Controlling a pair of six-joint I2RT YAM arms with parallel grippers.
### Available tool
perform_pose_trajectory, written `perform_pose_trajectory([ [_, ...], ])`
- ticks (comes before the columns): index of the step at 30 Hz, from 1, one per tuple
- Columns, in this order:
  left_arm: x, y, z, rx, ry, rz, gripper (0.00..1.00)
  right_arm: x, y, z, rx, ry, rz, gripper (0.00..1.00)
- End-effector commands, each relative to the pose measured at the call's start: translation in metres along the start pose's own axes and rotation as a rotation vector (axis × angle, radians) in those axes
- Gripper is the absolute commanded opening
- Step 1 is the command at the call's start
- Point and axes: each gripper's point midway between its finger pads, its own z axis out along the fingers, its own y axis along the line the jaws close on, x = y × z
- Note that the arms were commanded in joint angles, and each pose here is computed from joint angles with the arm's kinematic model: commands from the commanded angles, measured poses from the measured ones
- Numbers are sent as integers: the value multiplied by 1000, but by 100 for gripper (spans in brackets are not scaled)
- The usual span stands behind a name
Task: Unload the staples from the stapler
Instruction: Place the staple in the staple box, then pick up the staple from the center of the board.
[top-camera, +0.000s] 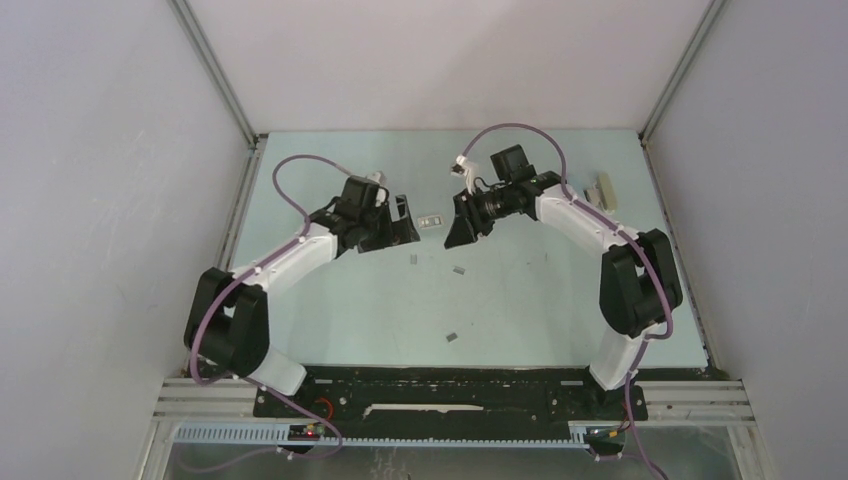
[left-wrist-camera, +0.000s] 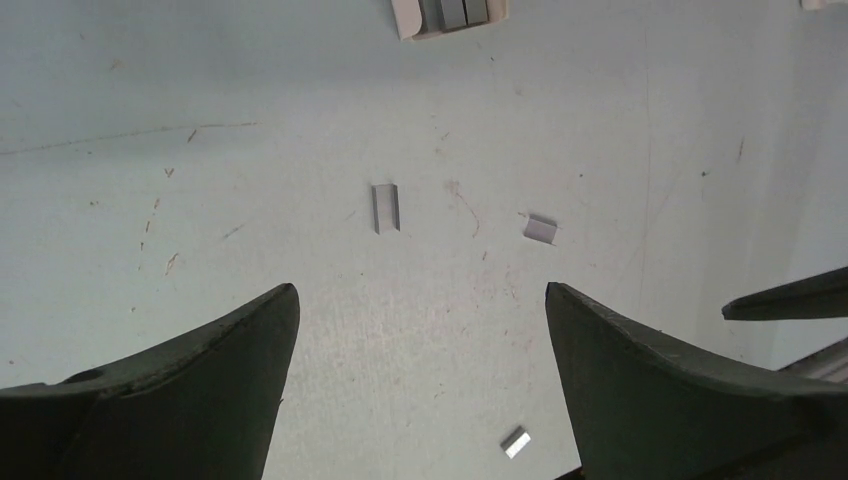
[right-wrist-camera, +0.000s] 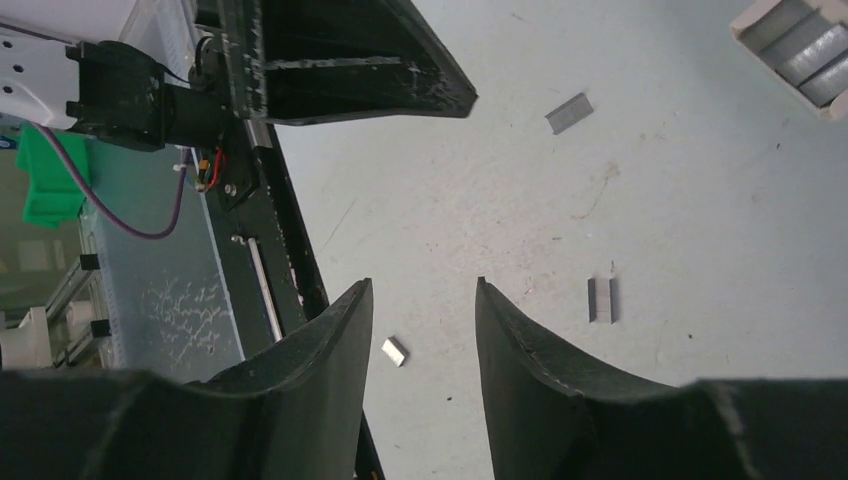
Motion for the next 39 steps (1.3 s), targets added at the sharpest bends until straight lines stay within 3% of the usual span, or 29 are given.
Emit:
perform_pose_trajectory([
  [1, -29, -9, -4, -49, -74, 50, 98, -21, 17, -16, -52, -73, -119, 53],
  [9, -28, -13, 10, -46, -50, 42, 97, -20, 8, -32, -38, -103, -108, 63],
  [39, -5, -14, 38, -165, 71, 76, 91, -21, 7, -35, -60, -117, -88, 64],
])
